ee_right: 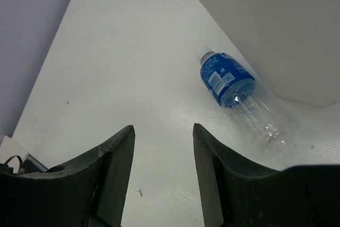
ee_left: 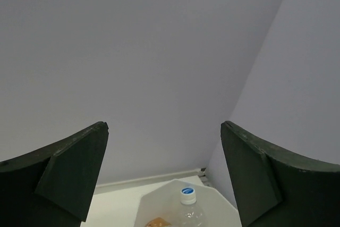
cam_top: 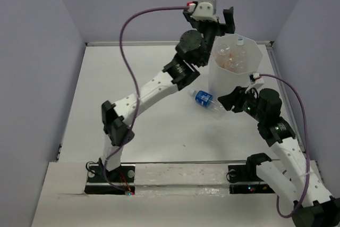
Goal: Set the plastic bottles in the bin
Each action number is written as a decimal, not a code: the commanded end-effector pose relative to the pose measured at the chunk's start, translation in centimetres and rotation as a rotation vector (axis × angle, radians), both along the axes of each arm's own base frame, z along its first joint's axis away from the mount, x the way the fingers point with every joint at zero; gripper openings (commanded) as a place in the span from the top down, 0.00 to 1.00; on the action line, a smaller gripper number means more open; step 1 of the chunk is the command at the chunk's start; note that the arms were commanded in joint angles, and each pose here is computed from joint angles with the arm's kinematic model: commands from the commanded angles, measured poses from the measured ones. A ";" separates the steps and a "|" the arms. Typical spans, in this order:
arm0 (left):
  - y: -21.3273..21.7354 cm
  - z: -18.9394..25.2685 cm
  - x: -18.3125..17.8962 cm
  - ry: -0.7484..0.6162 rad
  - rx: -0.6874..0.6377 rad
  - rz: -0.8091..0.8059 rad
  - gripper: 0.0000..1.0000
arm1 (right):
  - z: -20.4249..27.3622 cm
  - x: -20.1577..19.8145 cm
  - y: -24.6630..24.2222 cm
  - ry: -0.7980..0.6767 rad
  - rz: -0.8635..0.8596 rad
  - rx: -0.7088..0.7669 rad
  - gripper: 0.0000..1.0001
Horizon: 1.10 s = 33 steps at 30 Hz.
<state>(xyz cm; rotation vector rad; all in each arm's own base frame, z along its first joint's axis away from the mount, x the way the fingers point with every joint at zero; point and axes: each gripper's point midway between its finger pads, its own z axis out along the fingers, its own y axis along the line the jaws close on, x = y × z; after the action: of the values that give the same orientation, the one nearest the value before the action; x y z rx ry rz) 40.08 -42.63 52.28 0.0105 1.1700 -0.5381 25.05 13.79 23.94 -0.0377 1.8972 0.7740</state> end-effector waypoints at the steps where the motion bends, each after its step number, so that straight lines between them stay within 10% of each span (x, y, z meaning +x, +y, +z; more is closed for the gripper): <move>1: 10.9 9.4 -5.7 -0.033 -0.228 -0.058 0.01 | 1.7 -1.0 2.5 -0.059 0.150 -0.035 0.44; 12: 24.9 -7.7 -12.4 0.335 -0.250 -0.014 0.01 | -4.1 -0.6 11.2 -0.004 0.316 -0.286 0.09; 33: 32.1 -21.2 -17.5 0.479 -0.056 0.095 0.01 | -12.7 10.3 10.9 0.043 0.151 -1.192 0.00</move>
<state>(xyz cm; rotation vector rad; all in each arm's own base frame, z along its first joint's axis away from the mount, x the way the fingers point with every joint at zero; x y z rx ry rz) 22.27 -11.39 29.97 -0.2151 1.6745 -0.5111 32.95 27.78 11.00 -0.8586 2.1537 -0.0701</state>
